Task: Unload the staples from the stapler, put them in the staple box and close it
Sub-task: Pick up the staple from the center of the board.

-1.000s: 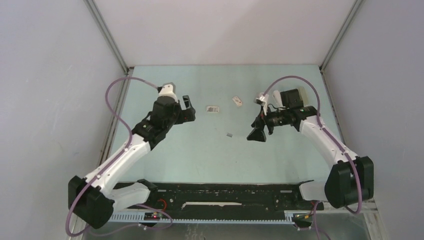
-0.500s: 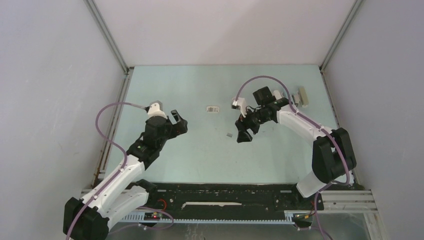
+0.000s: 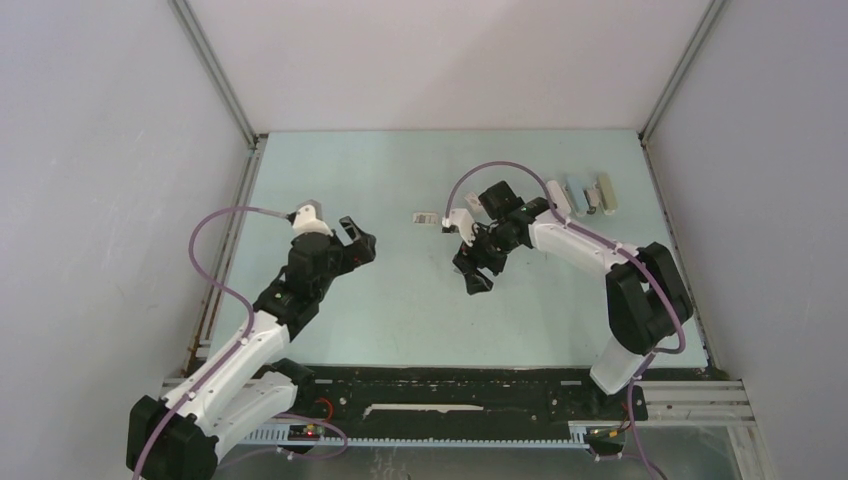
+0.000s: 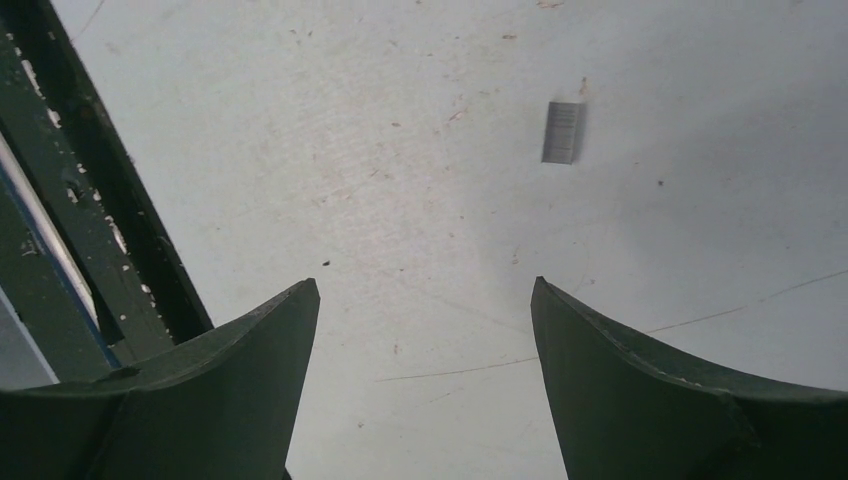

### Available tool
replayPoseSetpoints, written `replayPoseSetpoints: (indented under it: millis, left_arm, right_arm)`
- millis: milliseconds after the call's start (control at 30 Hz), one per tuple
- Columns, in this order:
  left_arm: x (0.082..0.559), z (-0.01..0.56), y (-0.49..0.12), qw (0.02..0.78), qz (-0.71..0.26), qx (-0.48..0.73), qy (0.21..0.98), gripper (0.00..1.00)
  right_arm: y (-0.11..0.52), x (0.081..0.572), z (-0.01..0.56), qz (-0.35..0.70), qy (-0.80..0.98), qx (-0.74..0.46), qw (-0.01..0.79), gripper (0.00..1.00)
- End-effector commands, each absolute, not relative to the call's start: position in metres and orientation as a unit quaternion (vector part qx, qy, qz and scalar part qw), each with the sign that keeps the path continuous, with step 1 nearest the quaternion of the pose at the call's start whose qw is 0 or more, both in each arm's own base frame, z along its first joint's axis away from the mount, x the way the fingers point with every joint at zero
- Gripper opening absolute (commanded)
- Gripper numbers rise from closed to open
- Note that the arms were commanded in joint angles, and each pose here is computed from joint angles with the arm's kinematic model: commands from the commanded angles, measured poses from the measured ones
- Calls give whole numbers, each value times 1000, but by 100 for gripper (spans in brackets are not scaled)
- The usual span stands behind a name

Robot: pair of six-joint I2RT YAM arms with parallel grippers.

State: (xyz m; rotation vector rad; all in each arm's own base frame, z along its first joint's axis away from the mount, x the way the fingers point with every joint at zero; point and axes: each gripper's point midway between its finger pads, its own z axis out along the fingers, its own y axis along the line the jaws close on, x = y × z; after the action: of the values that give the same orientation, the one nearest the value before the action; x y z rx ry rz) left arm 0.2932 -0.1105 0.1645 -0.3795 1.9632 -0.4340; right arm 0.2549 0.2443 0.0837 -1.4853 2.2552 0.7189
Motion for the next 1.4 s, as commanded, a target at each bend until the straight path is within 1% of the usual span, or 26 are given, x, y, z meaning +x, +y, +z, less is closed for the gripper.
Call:
replayPoseSetpoints:
  millis: [0,600,933,1100,1233,1367]
  left_arm:
    - [297,163,-109,528,-188,-173,810,100]
    - [299,161,-101,532,-178,-186,807,100]
    - [300,160,-99,532,-173,-190,807,100]
    - [300,157,-99,528,-173,-191,810,100]
    - [298,156,-97,530,-171,-194,808,100]
    - [298,158,-93,534,-166,-198,805,100]
  right_arm:
    - [251,270,93,231,792,-534,187,87]
    - [265,275,76,198,794,-549,171,87]
    - [273,289,70,180,799,-548,169,85]
    - [278,302,61,156,804,-548,170,85]
    - [286,313,56,146,808,-546,167,80]
    - [291,322,45,125,816,-541,162,73]
